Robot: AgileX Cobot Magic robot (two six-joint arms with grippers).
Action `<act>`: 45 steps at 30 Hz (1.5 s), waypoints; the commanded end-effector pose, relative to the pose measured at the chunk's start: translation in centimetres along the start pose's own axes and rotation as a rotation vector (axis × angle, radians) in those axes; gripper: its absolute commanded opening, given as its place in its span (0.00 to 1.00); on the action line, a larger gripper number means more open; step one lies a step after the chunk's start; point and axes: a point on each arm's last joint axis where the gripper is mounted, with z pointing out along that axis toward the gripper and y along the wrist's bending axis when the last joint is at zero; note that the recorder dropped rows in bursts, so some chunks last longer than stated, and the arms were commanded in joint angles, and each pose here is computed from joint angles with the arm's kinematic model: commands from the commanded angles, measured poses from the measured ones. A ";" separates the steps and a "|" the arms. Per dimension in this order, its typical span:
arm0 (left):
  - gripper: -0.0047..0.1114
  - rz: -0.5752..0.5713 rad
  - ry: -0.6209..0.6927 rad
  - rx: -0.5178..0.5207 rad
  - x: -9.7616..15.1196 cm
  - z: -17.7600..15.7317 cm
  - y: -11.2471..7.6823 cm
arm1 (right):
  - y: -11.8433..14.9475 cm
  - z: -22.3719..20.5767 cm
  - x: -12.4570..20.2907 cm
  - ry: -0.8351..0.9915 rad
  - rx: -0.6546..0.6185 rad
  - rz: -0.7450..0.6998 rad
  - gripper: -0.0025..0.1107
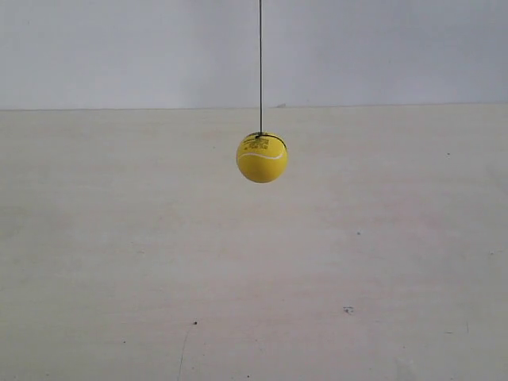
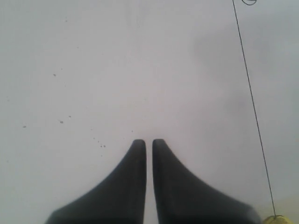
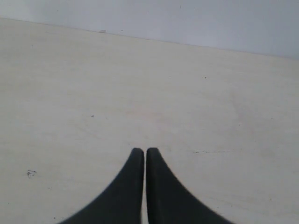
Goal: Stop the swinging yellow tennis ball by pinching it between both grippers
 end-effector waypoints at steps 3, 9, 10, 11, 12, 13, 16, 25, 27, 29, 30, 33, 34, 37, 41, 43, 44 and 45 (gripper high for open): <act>0.08 -0.004 0.115 -0.133 4.0 -0.3 1.0 | 0.0 0.0 0.0 -0.004 0.006 -0.008 0.02; 0.08 0.041 0.243 -0.212 8.0 -1.0 1.2 | 0.0 0.0 0.0 -0.004 0.006 -0.008 0.02; 0.08 0.044 0.255 -0.225 8.4 -1.1 1.3 | 0.0 0.0 0.0 -0.004 0.006 -0.008 0.02; 0.08 0.046 0.256 -0.235 8.4 -1.1 1.3 | 0.0 0.0 0.0 -0.004 0.006 -0.008 0.02; 0.08 0.048 0.270 -0.247 8.5 -1.1 1.4 | 0.0 0.0 0.0 -0.004 0.006 -0.008 0.02; 0.08 0.044 0.322 -0.260 8.9 -1.3 1.5 | 0.0 0.0 0.0 -0.004 0.006 -0.008 0.02; 0.08 0.030 0.435 -0.280 9.9 -1.7 1.6 | 0.0 0.0 0.0 -0.004 0.006 -0.008 0.02; 0.08 -0.038 0.622 -0.303 11.4 -2.6 1.6 | -0.1 0.0 0.0 -0.003 0.008 -0.013 0.02; 0.08 -0.027 0.624 -0.303 11.4 -2.6 1.6 | -0.1 0.0 0.0 -0.003 0.008 -0.013 0.02; 0.08 -0.029 0.623 -0.296 11.4 -2.6 1.5 | -0.1 0.0 0.0 -0.003 0.008 -0.013 0.02; 0.08 -0.029 0.623 -0.296 11.4 -2.6 1.5 | -0.1 0.0 0.0 -0.003 0.008 -0.013 0.02; 0.08 -0.029 0.623 -0.296 11.4 -2.6 1.5 | -0.1 0.0 0.0 -0.003 0.008 -0.013 0.02; 0.08 -0.029 0.623 -0.296 11.4 -2.6 1.5 | -0.1 0.0 0.0 -0.003 0.008 -0.013 0.02; 0.08 -0.029 0.623 -0.296 11.4 -2.6 1.5 | -0.1 0.0 0.0 -0.003 0.008 -0.013 0.02; 0.08 -0.029 0.623 -0.296 11.4 -2.6 1.5 | -0.1 0.0 0.0 -0.003 0.008 -0.013 0.02; 0.08 -0.029 0.623 -0.296 11.4 -2.6 1.5 | -0.1 0.0 0.0 -0.003 0.008 -0.013 0.02; 0.08 -0.029 0.623 -0.296 11.4 -2.6 1.5 | -0.1 0.0 0.0 -0.003 0.008 -0.013 0.02; 0.08 -0.029 0.623 -0.296 11.4 -2.6 1.5 | -0.1 0.0 0.0 -0.003 0.008 -0.013 0.02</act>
